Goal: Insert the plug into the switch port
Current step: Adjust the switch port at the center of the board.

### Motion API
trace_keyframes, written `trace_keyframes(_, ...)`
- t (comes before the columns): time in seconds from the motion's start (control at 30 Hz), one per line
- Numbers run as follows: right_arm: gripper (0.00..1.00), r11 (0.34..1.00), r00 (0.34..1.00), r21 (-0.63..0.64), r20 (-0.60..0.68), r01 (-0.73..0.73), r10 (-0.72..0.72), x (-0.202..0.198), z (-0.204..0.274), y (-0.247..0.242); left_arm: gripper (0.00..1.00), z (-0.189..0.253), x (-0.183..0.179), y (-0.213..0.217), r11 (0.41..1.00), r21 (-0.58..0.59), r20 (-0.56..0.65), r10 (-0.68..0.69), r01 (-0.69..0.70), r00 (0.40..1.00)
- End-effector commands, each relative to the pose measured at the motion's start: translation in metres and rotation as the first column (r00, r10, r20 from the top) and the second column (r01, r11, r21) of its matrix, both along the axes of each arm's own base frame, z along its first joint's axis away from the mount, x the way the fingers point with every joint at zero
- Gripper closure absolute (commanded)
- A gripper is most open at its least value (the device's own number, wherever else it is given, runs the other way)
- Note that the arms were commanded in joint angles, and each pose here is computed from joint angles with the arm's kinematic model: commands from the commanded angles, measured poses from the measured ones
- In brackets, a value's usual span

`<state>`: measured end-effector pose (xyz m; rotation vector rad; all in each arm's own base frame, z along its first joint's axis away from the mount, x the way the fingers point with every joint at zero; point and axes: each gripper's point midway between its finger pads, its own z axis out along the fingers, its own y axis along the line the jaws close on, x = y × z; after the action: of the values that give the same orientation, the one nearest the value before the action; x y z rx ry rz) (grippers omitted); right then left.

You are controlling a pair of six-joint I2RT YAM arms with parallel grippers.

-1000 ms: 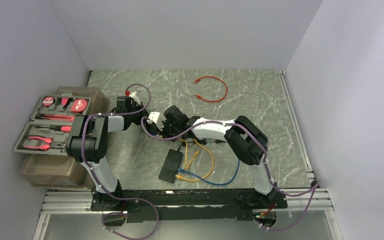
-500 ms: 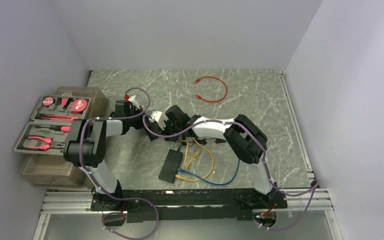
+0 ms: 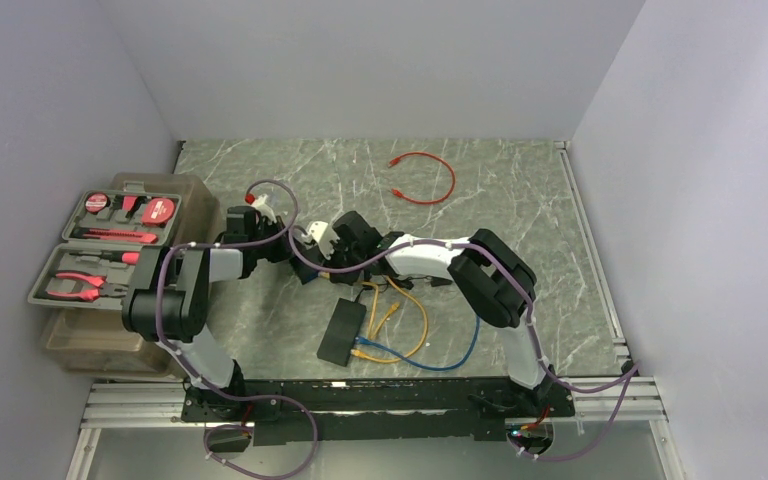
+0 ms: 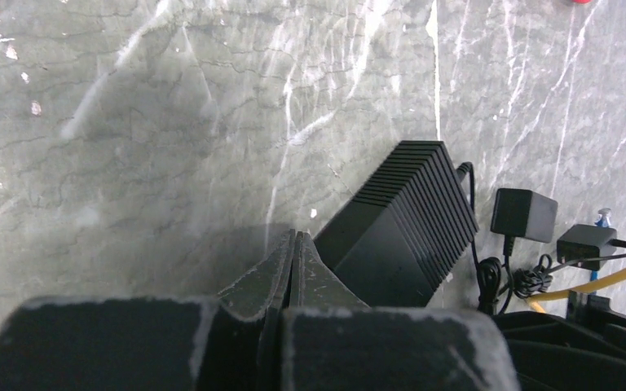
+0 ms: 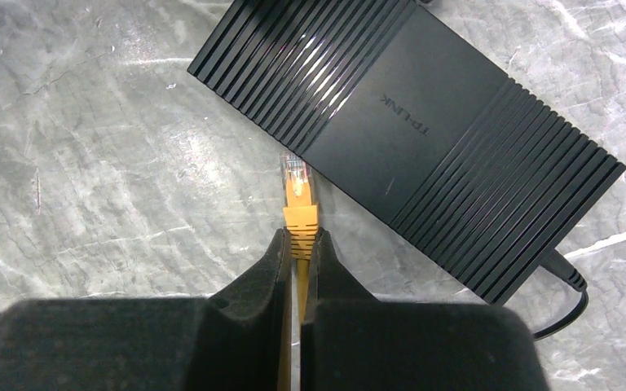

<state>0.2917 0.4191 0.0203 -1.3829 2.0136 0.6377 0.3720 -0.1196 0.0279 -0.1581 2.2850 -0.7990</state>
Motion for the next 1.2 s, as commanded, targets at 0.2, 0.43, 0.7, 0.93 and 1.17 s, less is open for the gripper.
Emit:
trace_keyframes(0.2, 1.00, 0.991, 0.991, 0.045, 0.039, 0.129, -0.130, 0.027, 0.019, -0.010, 1.00, -0.002, -0.047, -0.028, 0.993, -0.053, -0.066, -0.106, 0.103, 0.992)
trace_keyframes(0.43, 1.00, 0.983, 0.982, 0.044, 0.041, 0.181, -0.183, 0.033, 0.022, -0.019, 1.00, -0.012, -0.056, -0.031, 0.993, -0.044, -0.087, -0.117, 0.113, 0.989)
trace_keyframes(0.7, 1.00, 0.963, 0.963, 0.050, 0.042, 0.265, -0.267, 0.042, 0.027, -0.043, 1.00, -0.009, -0.059, -0.037, 0.989, -0.059, -0.081, -0.138, 0.133, 0.987)
trace_keyframes(0.93, 1.00, 0.955, 0.954, 0.055, 0.059, 0.292, -0.295, 0.055, 0.033, -0.060, 1.00, -0.005, -0.055, -0.043, 0.987, -0.064, -0.070, -0.149, 0.144, 0.986)
trace_keyframes(1.17, 1.00, 0.983, 0.979, 0.080, 0.105, 0.167, -0.175, 0.046, 0.036, -0.053, 1.00, -0.001, -0.046, -0.047, 0.987, -0.066, -0.062, -0.152, 0.148, 0.986)
